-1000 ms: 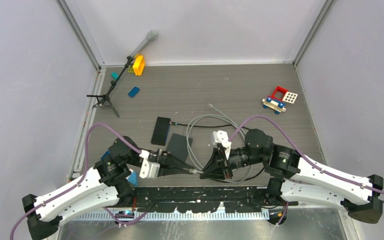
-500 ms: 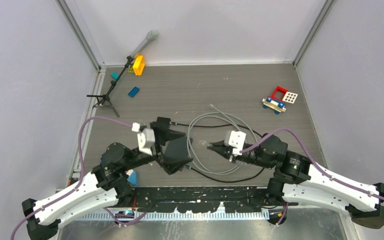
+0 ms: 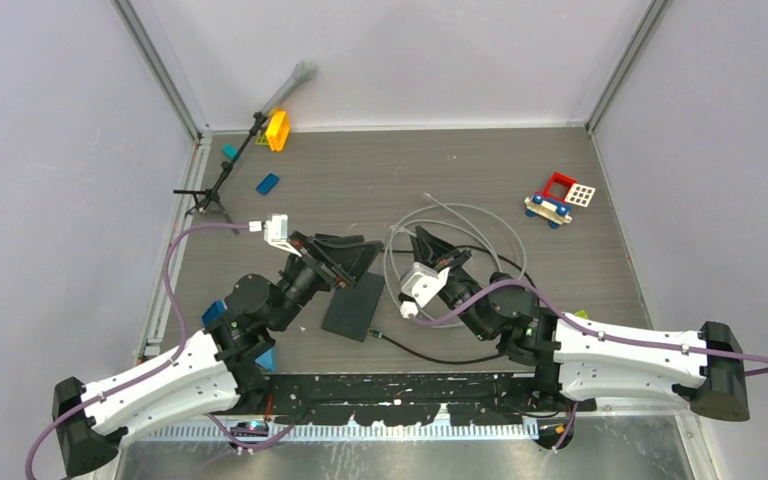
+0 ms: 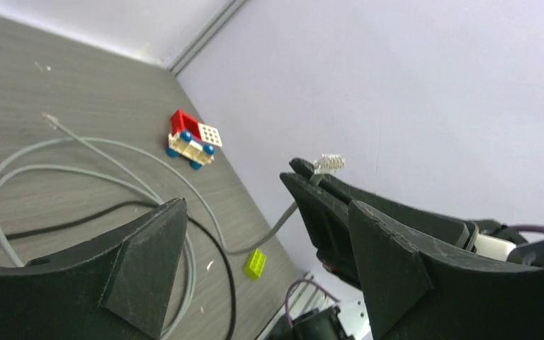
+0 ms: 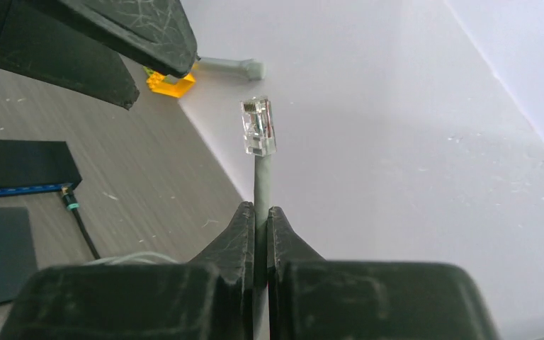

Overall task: Insert the plug into the switch port
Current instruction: Pick up the connector from the center of the board.

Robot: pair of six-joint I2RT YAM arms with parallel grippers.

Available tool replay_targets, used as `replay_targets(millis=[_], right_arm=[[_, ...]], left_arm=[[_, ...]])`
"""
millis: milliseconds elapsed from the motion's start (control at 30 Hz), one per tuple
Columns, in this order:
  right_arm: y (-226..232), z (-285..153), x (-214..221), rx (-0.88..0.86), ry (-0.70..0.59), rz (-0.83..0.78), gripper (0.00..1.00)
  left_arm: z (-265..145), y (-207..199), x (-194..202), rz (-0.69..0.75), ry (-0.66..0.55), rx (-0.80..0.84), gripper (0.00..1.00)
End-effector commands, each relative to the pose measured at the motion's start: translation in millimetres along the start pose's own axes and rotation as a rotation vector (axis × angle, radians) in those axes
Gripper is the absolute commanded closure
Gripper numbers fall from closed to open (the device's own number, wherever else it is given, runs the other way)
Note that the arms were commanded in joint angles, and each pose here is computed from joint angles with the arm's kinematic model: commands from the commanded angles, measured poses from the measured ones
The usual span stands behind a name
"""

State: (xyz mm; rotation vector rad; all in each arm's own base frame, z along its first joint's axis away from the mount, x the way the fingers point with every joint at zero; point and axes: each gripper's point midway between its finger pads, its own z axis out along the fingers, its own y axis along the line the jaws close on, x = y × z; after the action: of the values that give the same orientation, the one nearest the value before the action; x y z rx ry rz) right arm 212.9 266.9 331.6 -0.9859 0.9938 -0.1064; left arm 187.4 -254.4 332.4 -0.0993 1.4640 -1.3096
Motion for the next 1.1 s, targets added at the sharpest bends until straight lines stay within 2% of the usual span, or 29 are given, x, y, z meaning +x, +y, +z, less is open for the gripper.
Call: replay_targets(millis=[0, 167, 433, 667, 733, 867, 933, 1067], right_arm=[[-42.3, -6.4, -19.7, 0.145, -0.036, 0.033, 0.99], [-32.1, -13.5, -25.1, 0.047, -0.067, 0.100, 1.00], [-22.3, -15.6, -23.5, -0.014, -0.055, 0.118, 1.00], [-16.6, -15.2, -23.3, -0.039, -0.052, 0.136, 0.99], [-18.8, -15.4, -24.4, -0.031, -0.054, 0.151, 0.99], [-22.4, -16.5, -20.0, -0.016, -0.025, 0.156, 1.00], [-18.8, -17.9, -16.6, -0.032, -0.011, 0.147, 0.99], [-9.8, -17.7, -10.9, -0.059, 0.012, 0.147, 1.00]], left_arm=[[12.4, -27.3, -41.7, -0.044, -0.166, 0.060, 0.18], [23.8, -33.7, -40.7, -0.024, -0.174, 0.087, 0.26], [46.6, -65.1, -26.7, -0.017, -0.099, 0.209, 0.34], [50.5, -78.3, -17.8, -0.004, -0.049, 0.271, 0.43], [48.3, -76.2, -15.9, -0.003, -0.044, 0.270, 0.41], [39.3, -65.3, -21.7, -0.005, -0.077, 0.231, 0.23], [34.2, -60.3, -28.2, -0.004, -0.104, 0.207, 0.16], [28.9, -61.7, -37.6, 0.014, -0.126, 0.199, 0.17]])
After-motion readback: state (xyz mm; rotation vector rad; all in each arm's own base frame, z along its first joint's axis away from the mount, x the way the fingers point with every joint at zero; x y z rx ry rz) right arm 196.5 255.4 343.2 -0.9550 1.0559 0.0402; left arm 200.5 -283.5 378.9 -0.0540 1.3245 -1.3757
